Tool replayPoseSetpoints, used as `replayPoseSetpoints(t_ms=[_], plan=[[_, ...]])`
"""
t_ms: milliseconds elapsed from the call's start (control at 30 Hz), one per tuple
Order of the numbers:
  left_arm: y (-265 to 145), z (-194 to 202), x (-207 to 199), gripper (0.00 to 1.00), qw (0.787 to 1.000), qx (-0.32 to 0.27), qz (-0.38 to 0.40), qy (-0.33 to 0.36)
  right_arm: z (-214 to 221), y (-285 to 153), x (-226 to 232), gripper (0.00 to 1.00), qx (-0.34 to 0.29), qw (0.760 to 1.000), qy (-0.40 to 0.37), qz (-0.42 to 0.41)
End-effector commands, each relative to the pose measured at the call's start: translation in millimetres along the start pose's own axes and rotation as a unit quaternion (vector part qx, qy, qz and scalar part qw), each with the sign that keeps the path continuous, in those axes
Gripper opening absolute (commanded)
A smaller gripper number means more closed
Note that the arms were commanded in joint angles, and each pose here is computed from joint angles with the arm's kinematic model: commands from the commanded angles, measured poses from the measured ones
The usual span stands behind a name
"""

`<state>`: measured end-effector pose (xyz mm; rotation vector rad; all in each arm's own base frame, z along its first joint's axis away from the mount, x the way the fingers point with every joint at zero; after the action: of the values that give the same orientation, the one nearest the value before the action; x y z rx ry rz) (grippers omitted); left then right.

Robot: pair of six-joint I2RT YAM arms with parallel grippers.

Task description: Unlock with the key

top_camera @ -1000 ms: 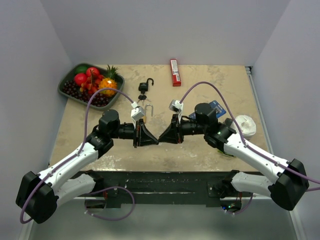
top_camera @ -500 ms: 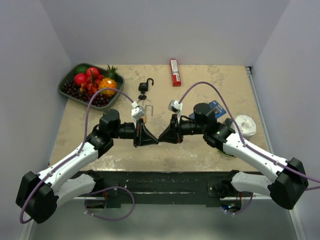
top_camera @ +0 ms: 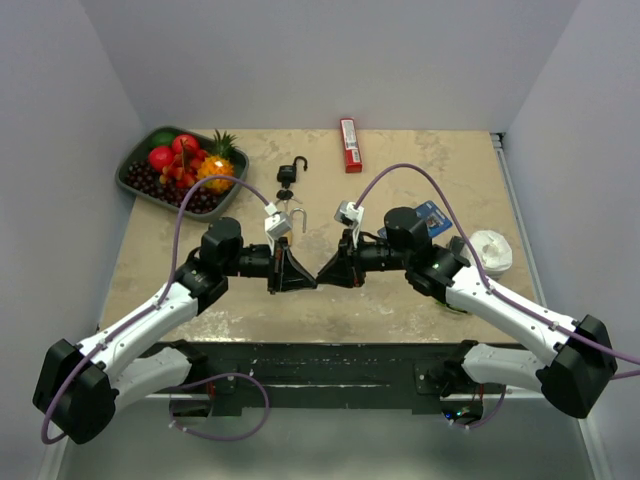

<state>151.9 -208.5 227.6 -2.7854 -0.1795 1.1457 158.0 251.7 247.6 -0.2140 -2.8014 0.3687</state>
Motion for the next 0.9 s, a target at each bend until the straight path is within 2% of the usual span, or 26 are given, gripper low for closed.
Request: replayPoseSetpoints(t_ms=[0, 33, 67, 167, 200, 333, 600, 867], plan=[[-1, -7, -12, 0.0, 0.998, 0.008, 0.043, 0.04, -33, -4, 15, 0.2, -0.043, 0.999, -0.02, -0.023], [-1, -5, -11, 0.0, 0.998, 0.017, 0.047, 0.038, -35, -4, 16, 0.28, -0.044, 0.998, -0.022, -0.025], [-1, -2, -12, 0.0, 0.998, 0.024, 0.052, 0.038, -36, -5, 16, 0.43, -0.044, 0.998, -0.023, -0.028], [-4, 4, -14, 0.0, 0.996, 0.047, 0.068, 0.044, -41, -7, 23, 0.55, -0.048, 0.997, -0.031, -0.051], [-4, 6, -13, 0.0, 0.994, 0.055, 0.073, 0.054, -43, -9, 27, 0.55, -0.047, 0.996, -0.034, -0.07], [-8, 10, -15, 0.0, 0.993, 0.075, 0.073, 0.053, -40, -10, 33, 0.53, -0.029, 0.994, -0.029, -0.102], [-9, 11, -19, 0.0, 0.991, 0.081, 0.091, 0.056, -18, -7, 31, 0.4, 0.04, 0.991, -0.003, -0.13], [-7, 9, -19, 0.0, 0.99, 0.089, 0.093, 0.052, -5, 0, 28, 0.3, 0.06, 0.988, 0.013, -0.145]])
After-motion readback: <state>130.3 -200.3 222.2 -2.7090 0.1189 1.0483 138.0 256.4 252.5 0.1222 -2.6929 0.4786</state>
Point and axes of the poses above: each gripper's point midway between its finger pads, its own y axis out along the fingers, its own x axis along the line the jaws close on, z = x × y, the point moved 7 cm from there along -y, back along the fingers, and after that the axes turned 10 degrees about -y, right-handed, at the moved point
